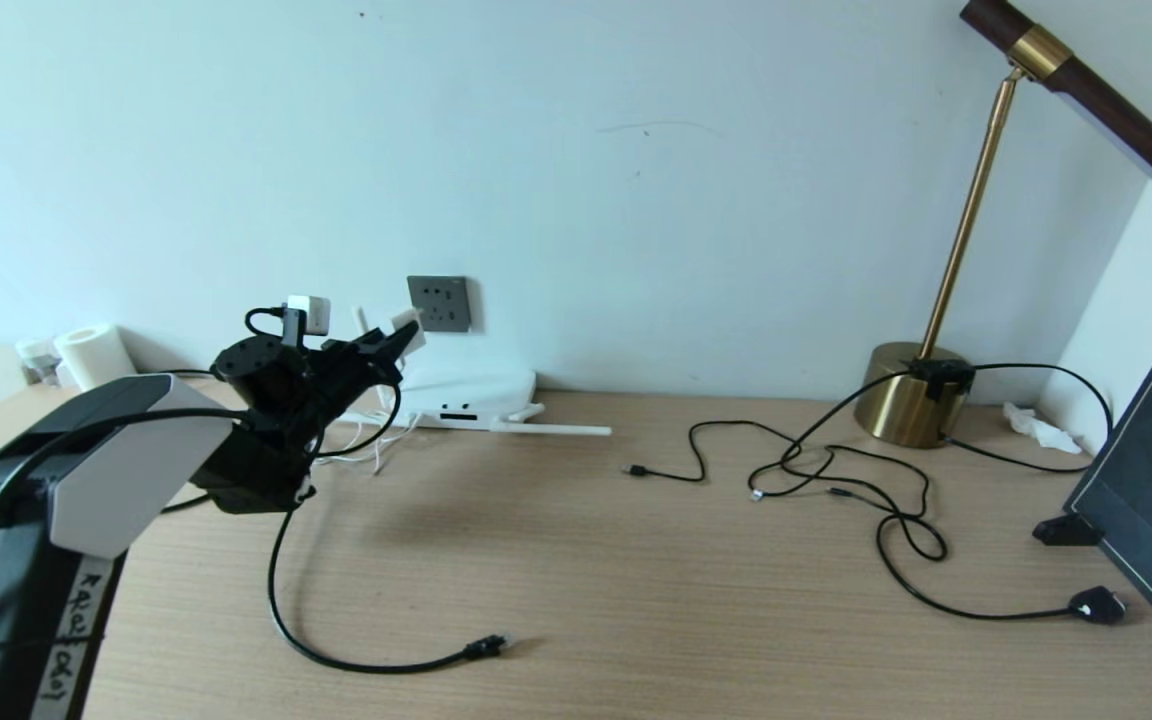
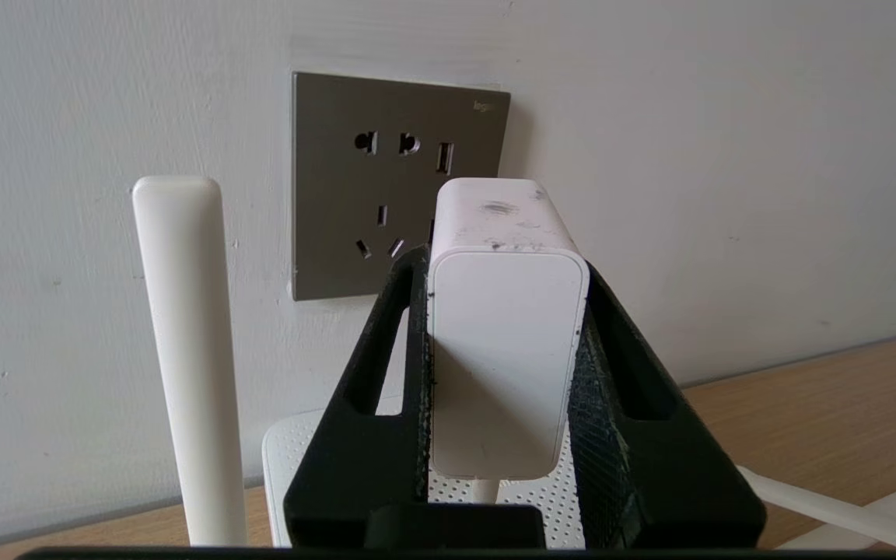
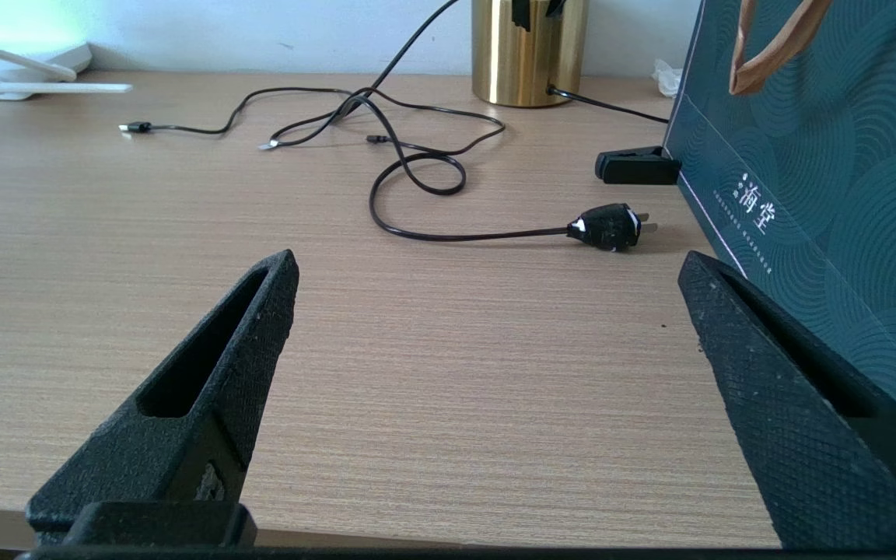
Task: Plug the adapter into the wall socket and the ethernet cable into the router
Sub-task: Plug plug into socket
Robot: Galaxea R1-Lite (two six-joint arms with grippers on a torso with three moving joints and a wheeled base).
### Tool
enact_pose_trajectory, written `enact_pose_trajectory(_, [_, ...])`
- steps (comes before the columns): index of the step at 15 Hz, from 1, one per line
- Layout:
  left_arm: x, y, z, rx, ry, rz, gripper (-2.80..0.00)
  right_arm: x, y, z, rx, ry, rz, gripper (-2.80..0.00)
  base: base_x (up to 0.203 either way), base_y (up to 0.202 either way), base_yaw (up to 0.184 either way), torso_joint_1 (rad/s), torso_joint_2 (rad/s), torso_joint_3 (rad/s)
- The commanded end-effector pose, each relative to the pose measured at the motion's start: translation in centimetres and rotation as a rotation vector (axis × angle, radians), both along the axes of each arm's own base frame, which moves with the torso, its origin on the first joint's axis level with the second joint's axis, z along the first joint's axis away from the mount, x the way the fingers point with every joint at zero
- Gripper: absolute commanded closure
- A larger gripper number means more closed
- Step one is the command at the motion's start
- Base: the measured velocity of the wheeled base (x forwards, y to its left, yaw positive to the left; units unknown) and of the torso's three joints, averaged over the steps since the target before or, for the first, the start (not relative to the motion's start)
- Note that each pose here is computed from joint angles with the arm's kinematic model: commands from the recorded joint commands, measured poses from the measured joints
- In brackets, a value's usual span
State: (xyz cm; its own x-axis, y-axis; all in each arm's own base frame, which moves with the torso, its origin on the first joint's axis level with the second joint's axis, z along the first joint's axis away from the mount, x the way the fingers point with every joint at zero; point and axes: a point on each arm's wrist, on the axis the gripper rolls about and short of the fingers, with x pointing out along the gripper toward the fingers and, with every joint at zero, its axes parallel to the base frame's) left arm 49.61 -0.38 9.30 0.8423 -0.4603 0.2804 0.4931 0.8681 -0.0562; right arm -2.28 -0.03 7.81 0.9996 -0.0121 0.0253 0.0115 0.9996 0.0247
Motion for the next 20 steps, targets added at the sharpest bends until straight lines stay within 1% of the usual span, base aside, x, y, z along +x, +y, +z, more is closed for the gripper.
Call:
enact_pose_trajectory(1, [0.1, 0.0, 0.1, 0.000, 0.012, 0.002, 0.00, 0.1, 0.0, -0.3, 0.000, 0.010, 0.000, -2.80, 0.000, 0.000, 0.000, 0.000, 0.00, 0.000])
enact_pose_trajectory(2, [0.4, 0.0, 0.3, 0.003, 0.012, 0.005, 0.00, 0.1, 0.0, -0.3, 0.000, 0.011, 0.000, -2.80, 0.000, 0.000, 0.000, 0.000, 0.00, 0.000])
enact_pose_trajectory(5, [1.3, -0.8, 1.3, 0.006, -0.001, 0.056, 0.00, 0.1, 0.0, -0.3, 0.000, 0.010, 0.000, -2.80, 0.000, 0.000, 0.000, 0.000, 0.00, 0.000])
enact_pose_trajectory(9, [2.0, -2.1, 1.9, 0.007, 0.032, 0.062, 0.00, 0.1, 0.0, -0.3, 0.000, 0.010, 0.000, -2.80, 0.000, 0.000, 0.000, 0.000, 0.00, 0.000])
enact_pose_trajectory(12, [3.4, -2.7, 1.8, 0.043, -0.008, 0.118, 0.00, 0.1, 0.0, -0.3, 0.000, 0.010, 0.000, -2.80, 0.000, 0.000, 0.000, 0.000, 0.00, 0.000])
enact_pose_trajectory(14, [4.1, -3.1, 1.6, 0.039, -0.006, 0.173, 0.00, 0.1, 0.0, -0.3, 0.000, 0.011, 0.000, -2.80, 0.000, 0.000, 0.000, 0.000, 0.00, 0.000])
enact_pose_trajectory(20, [4.4, -3.2, 1.6, 0.052, 0.010, 0.203, 0.00, 0.1, 0.0, -0.3, 0.000, 0.011, 0.001, -2.80, 0.000, 0.000, 0.000, 0.000, 0.00, 0.000])
